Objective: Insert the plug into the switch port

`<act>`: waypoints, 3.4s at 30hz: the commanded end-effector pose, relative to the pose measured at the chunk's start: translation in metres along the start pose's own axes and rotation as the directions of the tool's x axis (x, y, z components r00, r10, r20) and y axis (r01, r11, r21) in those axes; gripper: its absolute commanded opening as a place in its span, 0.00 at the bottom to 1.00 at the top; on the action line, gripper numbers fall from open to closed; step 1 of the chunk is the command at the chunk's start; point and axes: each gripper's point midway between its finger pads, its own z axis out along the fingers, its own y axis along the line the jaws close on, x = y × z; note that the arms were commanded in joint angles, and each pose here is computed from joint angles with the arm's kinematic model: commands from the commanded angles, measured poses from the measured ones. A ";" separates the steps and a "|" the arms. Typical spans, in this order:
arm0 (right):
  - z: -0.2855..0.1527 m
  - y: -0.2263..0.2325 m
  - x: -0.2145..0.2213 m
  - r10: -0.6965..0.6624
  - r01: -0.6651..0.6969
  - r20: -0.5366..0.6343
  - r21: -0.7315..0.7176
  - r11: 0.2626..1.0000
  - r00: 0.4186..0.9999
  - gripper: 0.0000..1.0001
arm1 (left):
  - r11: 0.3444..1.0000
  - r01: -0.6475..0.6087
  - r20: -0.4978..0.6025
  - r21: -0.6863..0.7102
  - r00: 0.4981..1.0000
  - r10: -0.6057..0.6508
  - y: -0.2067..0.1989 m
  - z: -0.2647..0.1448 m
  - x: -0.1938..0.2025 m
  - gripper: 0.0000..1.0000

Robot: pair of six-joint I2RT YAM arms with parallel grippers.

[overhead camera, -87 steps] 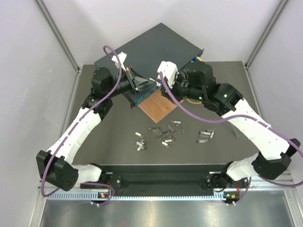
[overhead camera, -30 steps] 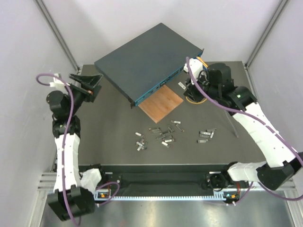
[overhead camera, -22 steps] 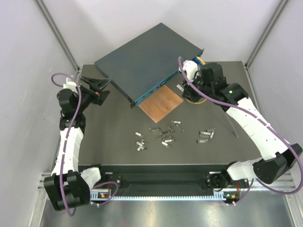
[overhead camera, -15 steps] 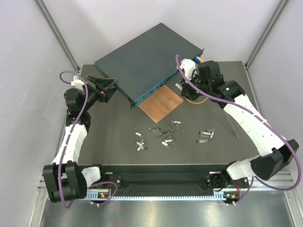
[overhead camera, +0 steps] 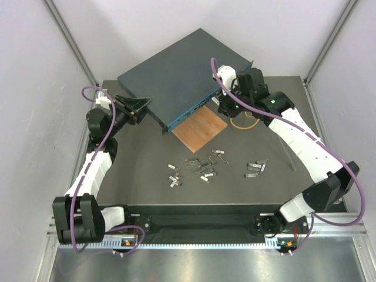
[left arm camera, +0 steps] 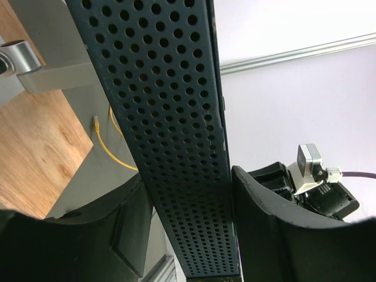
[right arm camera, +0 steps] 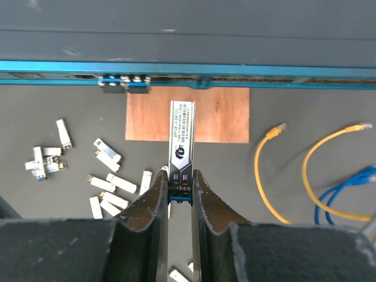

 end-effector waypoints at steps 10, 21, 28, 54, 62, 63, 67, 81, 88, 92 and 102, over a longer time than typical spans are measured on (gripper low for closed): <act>-0.007 0.011 -0.013 0.059 -0.059 0.002 0.006 0.998 0.998 0.00 | 0.991 -0.127 -0.024 0.031 0.992 0.128 -0.015 0.007 0.009 0.00; -0.019 0.007 -0.004 0.091 -0.087 -0.104 0.042 0.995 0.990 0.00 | 0.989 -0.148 -0.025 0.023 0.989 0.149 -0.018 0.008 0.007 0.00; -0.015 0.011 -0.009 0.060 -0.060 -0.110 0.002 0.998 0.992 0.00 | 0.985 -0.172 -0.019 0.026 0.985 0.172 -0.022 0.009 0.005 0.00; 0.007 0.013 -0.034 0.066 -0.066 -0.064 0.012 0.998 0.996 0.00 | 0.985 -0.173 -0.009 0.020 0.985 0.173 -0.022 0.010 0.003 0.00; 0.011 0.017 -0.034 0.065 -0.065 -0.068 0.000 0.998 0.996 0.00 | 0.985 -0.173 -0.008 0.021 0.985 0.174 -0.021 0.010 0.003 0.00; 0.011 0.018 -0.034 0.065 -0.065 -0.067 -0.001 0.998 0.996 0.00 | 0.984 -0.174 -0.006 0.022 0.985 0.174 -0.022 0.010 0.002 0.00; 0.013 0.021 -0.033 0.066 -0.067 -0.072 -0.010 0.998 0.995 0.00 | 0.985 -0.173 -0.004 0.021 0.985 0.173 -0.021 0.010 0.002 0.00; 0.012 0.023 -0.039 0.058 -0.059 -0.049 -0.003 0.998 0.997 0.00 | 0.984 -0.174 -0.004 0.025 0.985 0.174 -0.021 0.010 0.003 0.00; 0.015 0.020 -0.048 0.060 -0.060 -0.022 0.008 0.998 0.998 0.00 | 0.984 -0.174 -0.007 0.026 0.985 0.174 -0.021 0.010 0.003 0.00; 0.013 0.018 -0.053 0.063 -0.063 -0.005 0.016 0.998 0.998 0.00 | 0.984 -0.174 -0.007 0.026 0.985 0.174 -0.021 0.009 0.004 0.00; 0.018 0.026 -0.050 0.053 -0.053 0.008 -0.030 0.998 0.999 0.00 | 0.985 -0.173 -0.009 0.026 0.985 0.173 -0.019 0.009 0.004 0.00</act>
